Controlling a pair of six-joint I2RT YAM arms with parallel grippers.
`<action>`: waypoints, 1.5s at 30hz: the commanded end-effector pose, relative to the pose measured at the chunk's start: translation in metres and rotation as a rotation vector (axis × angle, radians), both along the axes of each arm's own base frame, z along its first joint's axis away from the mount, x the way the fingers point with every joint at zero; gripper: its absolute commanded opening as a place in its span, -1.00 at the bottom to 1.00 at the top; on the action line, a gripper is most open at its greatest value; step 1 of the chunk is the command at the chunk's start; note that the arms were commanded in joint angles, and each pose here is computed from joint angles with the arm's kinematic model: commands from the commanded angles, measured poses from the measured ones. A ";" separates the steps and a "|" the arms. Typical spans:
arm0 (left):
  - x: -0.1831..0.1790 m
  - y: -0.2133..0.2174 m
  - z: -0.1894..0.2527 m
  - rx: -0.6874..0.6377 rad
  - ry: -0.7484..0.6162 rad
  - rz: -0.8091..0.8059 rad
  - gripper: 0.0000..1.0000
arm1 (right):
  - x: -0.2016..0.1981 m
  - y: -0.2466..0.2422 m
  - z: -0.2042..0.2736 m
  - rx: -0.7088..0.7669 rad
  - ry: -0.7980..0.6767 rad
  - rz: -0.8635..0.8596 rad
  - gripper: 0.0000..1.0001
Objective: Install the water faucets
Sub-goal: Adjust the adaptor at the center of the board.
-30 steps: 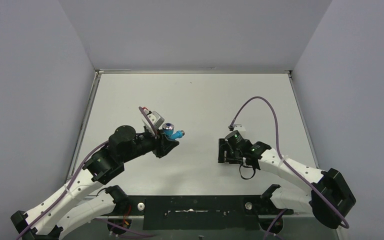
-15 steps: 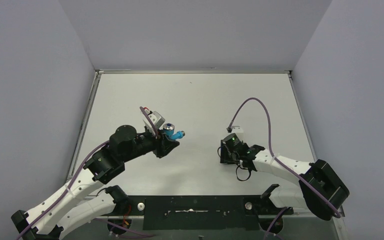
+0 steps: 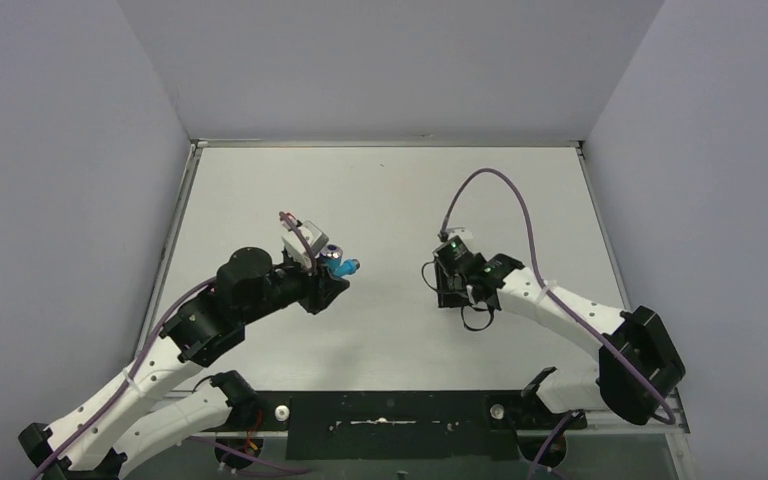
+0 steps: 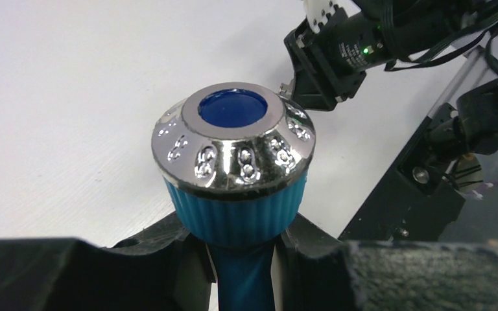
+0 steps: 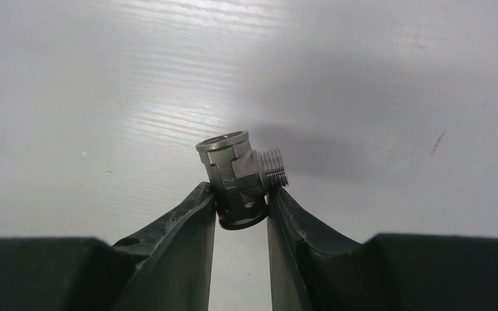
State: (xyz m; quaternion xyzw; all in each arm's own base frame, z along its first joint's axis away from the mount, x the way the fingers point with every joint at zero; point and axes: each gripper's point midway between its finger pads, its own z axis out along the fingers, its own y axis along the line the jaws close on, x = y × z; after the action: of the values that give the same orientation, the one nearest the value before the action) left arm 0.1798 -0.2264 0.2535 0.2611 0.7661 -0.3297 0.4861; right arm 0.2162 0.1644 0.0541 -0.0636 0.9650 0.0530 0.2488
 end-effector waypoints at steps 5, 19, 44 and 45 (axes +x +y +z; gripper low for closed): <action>0.011 0.038 0.070 0.004 -0.189 0.140 -1.00 | -0.041 -0.004 0.045 -0.183 0.318 0.169 -1.00; 0.009 0.038 0.074 0.011 -0.199 0.127 -1.00 | -0.076 -0.011 0.046 -0.458 0.580 0.242 -1.00; 0.009 0.041 0.080 0.000 -0.206 0.142 -1.00 | -0.030 0.043 -0.015 -0.377 0.463 0.470 -0.52; 0.009 0.042 0.081 -0.001 -0.209 0.148 -1.00 | -0.022 0.047 -0.017 -0.368 0.405 0.464 -0.52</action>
State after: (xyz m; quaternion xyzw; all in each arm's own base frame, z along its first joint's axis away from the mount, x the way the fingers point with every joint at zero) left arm 0.1881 -0.1908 0.2922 0.2577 0.7618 -0.2524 0.5380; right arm 0.1621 0.1776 0.0414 -0.3033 0.9418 -0.1067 -0.0977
